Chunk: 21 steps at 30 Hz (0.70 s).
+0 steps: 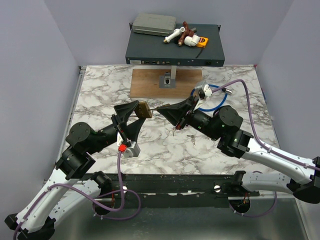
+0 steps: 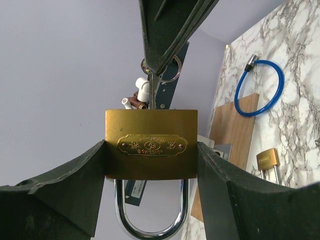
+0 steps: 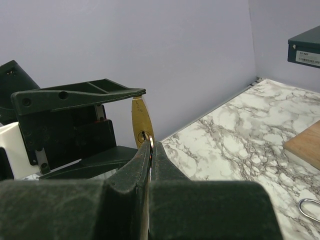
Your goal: Unlock with the key
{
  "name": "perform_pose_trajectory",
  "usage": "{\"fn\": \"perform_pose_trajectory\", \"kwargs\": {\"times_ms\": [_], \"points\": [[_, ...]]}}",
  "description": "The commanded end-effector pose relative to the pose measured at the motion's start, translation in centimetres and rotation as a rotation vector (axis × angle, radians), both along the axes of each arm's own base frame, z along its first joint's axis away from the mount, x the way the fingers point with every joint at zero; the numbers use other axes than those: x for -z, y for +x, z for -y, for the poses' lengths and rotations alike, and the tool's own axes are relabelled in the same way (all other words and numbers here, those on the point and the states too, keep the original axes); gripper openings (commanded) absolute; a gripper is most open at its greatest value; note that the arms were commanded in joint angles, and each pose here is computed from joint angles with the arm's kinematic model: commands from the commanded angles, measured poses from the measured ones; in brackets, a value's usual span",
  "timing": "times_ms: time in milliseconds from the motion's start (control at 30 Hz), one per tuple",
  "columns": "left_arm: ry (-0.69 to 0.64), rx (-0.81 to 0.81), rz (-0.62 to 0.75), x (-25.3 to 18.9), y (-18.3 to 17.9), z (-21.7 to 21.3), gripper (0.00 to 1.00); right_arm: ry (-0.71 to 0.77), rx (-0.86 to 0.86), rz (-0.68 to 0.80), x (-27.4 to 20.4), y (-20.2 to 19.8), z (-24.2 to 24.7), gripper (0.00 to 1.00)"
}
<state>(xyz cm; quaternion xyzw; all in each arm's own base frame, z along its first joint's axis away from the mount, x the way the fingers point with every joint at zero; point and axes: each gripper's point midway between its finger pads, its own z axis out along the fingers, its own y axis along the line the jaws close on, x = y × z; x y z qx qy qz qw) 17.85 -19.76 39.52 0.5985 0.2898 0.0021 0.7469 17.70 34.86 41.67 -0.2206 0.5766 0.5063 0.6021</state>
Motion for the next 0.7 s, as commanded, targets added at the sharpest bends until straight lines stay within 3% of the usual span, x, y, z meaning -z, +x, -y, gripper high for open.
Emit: {"fn": "perform_pose_trajectory", "kwargs": {"times_ms": [0,667], "points": [[-0.087,0.022,0.116,-4.7,-1.4,-0.6,0.00,-0.012,-0.046,-0.003,0.7,-0.4,-1.0,0.01],[-0.090,0.011,0.087,-4.7,-1.0,-0.5,0.00,-0.053,-0.094,-0.015,2.1,-1.1,-1.6,0.01]]}}
